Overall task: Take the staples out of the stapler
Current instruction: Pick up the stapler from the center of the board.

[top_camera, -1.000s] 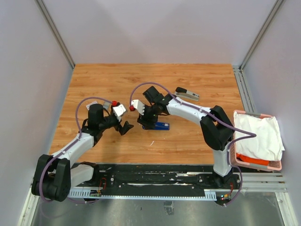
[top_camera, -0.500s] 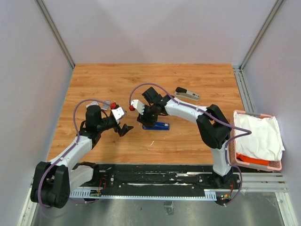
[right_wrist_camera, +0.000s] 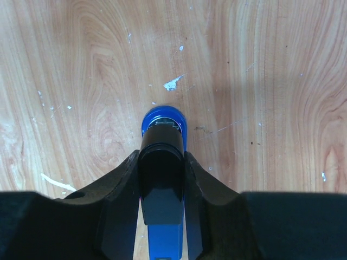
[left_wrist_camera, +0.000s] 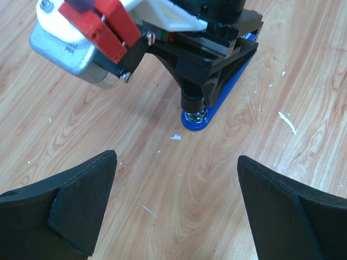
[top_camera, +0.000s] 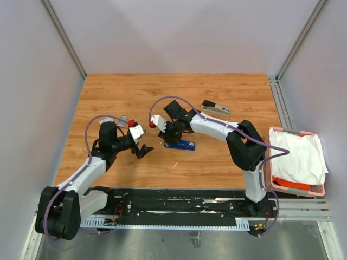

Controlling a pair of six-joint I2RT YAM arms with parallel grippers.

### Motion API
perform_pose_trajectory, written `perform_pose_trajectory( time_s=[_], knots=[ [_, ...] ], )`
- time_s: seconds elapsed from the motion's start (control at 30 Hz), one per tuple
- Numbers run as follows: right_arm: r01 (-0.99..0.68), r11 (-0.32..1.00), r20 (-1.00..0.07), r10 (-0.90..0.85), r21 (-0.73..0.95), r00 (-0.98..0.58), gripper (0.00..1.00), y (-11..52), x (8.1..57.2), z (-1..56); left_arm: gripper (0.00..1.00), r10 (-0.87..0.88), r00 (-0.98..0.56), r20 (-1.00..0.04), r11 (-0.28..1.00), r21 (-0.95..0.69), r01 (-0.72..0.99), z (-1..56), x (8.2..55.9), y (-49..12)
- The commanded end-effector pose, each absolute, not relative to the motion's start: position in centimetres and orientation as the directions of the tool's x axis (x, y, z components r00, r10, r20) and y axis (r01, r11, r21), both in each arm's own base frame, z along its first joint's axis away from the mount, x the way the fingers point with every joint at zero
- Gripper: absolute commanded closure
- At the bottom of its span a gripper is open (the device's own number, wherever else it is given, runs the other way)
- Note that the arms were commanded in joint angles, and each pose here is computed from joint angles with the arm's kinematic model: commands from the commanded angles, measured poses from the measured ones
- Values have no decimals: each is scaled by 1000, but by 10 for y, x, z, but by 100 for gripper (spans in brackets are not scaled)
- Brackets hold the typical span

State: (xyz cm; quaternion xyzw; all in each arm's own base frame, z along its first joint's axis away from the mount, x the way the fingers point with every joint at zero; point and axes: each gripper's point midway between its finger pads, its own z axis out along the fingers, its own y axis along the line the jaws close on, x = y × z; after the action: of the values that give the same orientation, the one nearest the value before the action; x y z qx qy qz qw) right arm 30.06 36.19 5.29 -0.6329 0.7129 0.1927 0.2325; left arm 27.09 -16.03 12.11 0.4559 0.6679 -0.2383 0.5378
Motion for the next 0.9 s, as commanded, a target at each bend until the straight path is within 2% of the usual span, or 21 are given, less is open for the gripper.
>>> perform_pose_trajectory(
  time_s=[0.0,0.1,0.17,0.33,0.53,0.7,0.87],
  knots=[
    [-998,52,-637,-771,-38,-16,87,371,286,95,2,359,15,-933,453,188,871,122,271,-160],
    [-999,32,-663,-749,-42,4,97,369,280,111,2,346,42,-937,450,205,869,128,274,-162],
    [-999,19,-679,-734,-40,13,99,368,275,122,2,330,60,-942,435,209,876,133,274,-166],
    [-1000,-2,-723,-691,-26,21,99,362,264,146,2,275,90,-957,382,195,904,158,277,-178],
    [-999,-43,-764,-644,-5,31,99,361,249,164,2,200,113,-973,249,162,955,179,272,-198],
    [-999,-48,-785,-619,7,24,99,360,246,162,0,191,79,-978,197,117,973,172,277,-210],
    [-999,-10,-828,-559,-47,45,99,354,253,150,4,220,78,-972,177,118,977,157,278,-219]
  ],
)
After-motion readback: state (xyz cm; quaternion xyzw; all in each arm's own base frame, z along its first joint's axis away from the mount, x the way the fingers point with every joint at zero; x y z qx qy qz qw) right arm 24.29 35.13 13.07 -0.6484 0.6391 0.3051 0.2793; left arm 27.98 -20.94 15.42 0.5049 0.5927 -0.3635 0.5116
